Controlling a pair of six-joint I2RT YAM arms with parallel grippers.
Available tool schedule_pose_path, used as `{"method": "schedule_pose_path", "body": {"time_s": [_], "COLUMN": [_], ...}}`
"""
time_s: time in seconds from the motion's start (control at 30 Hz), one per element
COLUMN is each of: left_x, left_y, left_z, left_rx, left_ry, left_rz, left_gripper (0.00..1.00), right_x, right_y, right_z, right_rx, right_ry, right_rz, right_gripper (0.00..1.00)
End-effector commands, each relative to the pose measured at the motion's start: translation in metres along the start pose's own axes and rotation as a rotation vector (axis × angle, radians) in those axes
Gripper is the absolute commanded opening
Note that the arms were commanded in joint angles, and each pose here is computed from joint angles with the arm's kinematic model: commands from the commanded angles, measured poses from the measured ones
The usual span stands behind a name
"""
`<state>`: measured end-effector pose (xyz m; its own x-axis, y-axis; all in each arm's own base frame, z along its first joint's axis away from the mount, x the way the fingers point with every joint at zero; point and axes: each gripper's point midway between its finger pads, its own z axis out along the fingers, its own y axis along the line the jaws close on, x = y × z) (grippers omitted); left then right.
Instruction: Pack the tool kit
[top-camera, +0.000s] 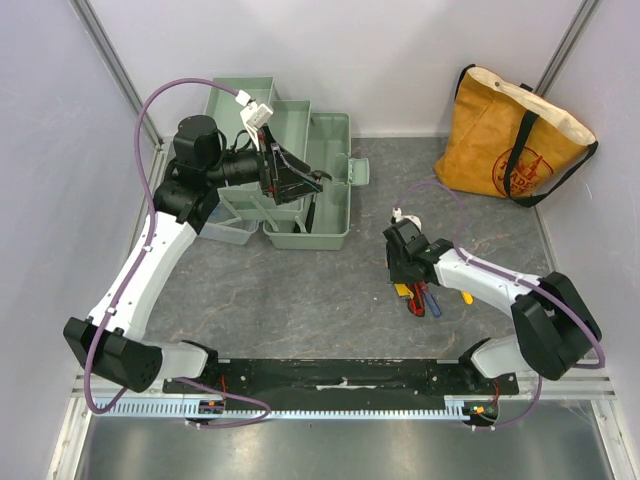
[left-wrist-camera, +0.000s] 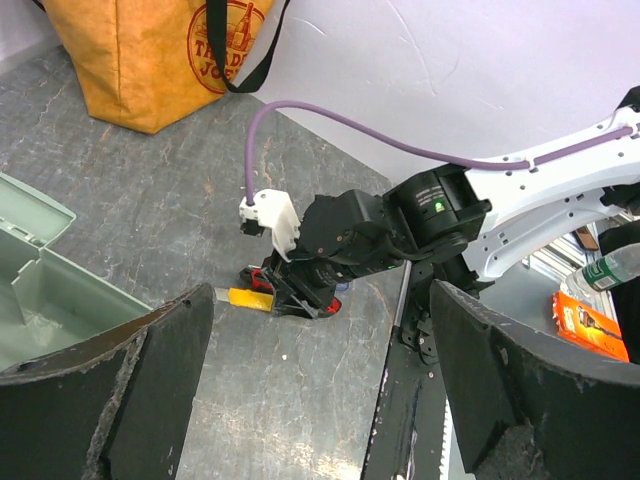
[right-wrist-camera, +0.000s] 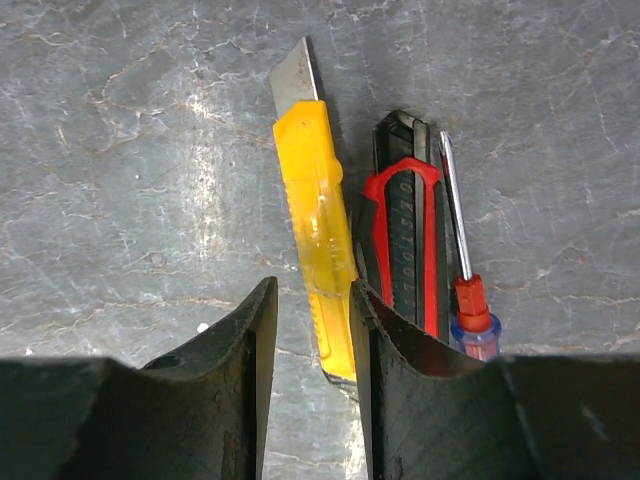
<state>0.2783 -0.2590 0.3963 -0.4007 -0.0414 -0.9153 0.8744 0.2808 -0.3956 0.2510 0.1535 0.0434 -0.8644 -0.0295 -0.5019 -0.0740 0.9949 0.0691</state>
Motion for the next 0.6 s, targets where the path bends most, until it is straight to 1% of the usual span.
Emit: {"method": "schedule_pose_path", "body": {"time_s": [0.0, 0.33, 0.57], "left_x": [-0.009, -0.008, -0.01], "left_y": [-0.009, -0.005, -0.004], "left_z": [-0.003, -0.004, -0.006], "left_rx": [0.008, -0.026, -0.048], "left_ry": [-0.031, -0.028, -0.018], "left_rz": [0.023, 0.04, 0.059], "left_gripper": [0.93, 0.93, 0.93], "right_x": [-0.009, 0.004, 0.013], "right_y": [0.003, -0.006, -0.006], "right_z": [0.013, 0.03, 0.038], "right_rx": [-0.004, 0.05, 0.045], "right_ry": [-0.036, 0.007, 0.038], "right_rz": [-0.025, -0.057, -0.093], "right_gripper": [0.41, 0.43, 0.43]}}
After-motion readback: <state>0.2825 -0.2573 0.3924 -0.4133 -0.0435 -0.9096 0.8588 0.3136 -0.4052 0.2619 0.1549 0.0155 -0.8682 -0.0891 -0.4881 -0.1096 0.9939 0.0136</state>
